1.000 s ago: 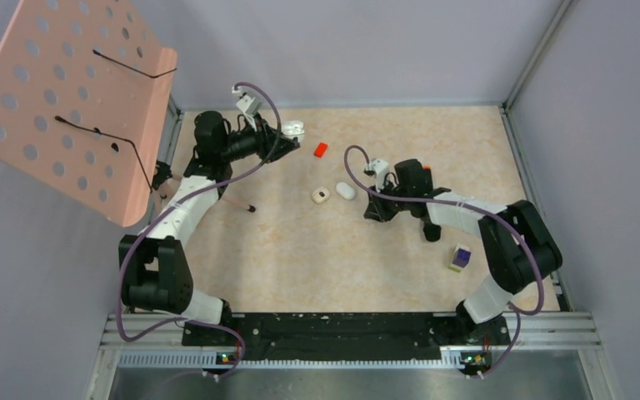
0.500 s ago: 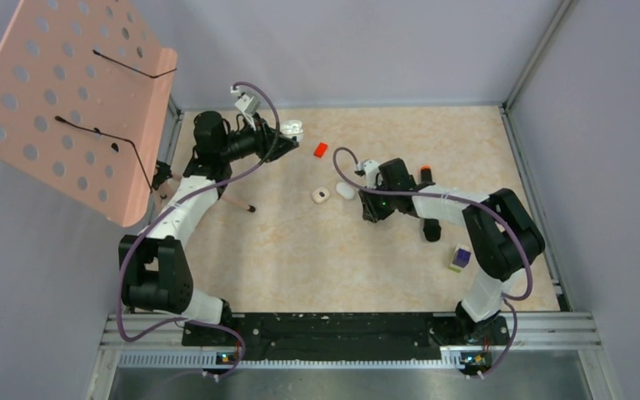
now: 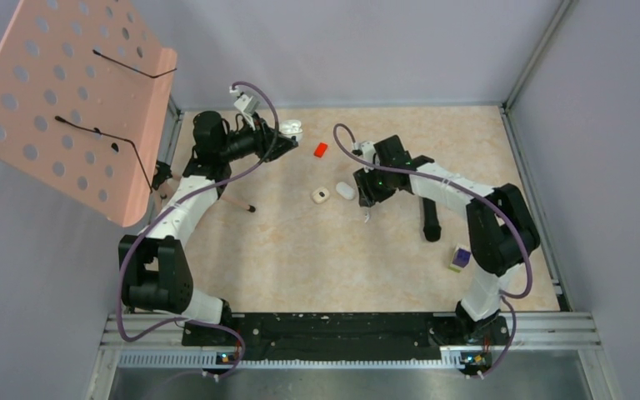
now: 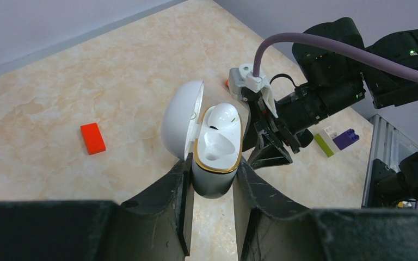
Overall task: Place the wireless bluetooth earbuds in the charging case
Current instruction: Place the earbud at the center of the board, then pick up the earbud from the center of the board.
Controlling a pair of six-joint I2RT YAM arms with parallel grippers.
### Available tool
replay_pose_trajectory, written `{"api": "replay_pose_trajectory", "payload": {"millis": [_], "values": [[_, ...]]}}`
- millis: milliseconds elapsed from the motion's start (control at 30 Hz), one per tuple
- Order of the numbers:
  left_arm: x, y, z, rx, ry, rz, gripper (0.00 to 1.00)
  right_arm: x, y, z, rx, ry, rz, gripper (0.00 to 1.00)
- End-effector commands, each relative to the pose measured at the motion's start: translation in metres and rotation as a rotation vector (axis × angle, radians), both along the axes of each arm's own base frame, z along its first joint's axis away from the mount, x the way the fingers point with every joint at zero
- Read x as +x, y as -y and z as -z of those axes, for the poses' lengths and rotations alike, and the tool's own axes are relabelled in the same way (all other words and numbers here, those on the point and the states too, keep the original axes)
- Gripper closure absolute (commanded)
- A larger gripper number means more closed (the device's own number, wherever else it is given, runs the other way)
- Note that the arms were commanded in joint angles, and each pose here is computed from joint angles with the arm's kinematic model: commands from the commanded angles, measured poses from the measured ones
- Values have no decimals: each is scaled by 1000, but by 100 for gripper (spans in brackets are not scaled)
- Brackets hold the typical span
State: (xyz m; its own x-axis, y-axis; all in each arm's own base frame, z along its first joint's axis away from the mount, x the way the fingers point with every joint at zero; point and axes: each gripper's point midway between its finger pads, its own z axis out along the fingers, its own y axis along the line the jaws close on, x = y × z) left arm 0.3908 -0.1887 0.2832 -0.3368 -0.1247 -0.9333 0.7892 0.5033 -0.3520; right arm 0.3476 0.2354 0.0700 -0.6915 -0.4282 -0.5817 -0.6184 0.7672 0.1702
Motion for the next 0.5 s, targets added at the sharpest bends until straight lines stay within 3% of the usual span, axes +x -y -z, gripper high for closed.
{"api": "replay_pose_trajectory", "payload": {"millis": [0,200,467], "values": [[-3,-3,-26,-13,63,-18,100,7,7,-4,-39,-68,117,57],[0,-3,-25,-13,46,-24,100,-2,3,3,-61,-214,159,53],[-2,-5,-28,-6,39,-28,100,-14,10,26,-106,-372,261,59]]}}
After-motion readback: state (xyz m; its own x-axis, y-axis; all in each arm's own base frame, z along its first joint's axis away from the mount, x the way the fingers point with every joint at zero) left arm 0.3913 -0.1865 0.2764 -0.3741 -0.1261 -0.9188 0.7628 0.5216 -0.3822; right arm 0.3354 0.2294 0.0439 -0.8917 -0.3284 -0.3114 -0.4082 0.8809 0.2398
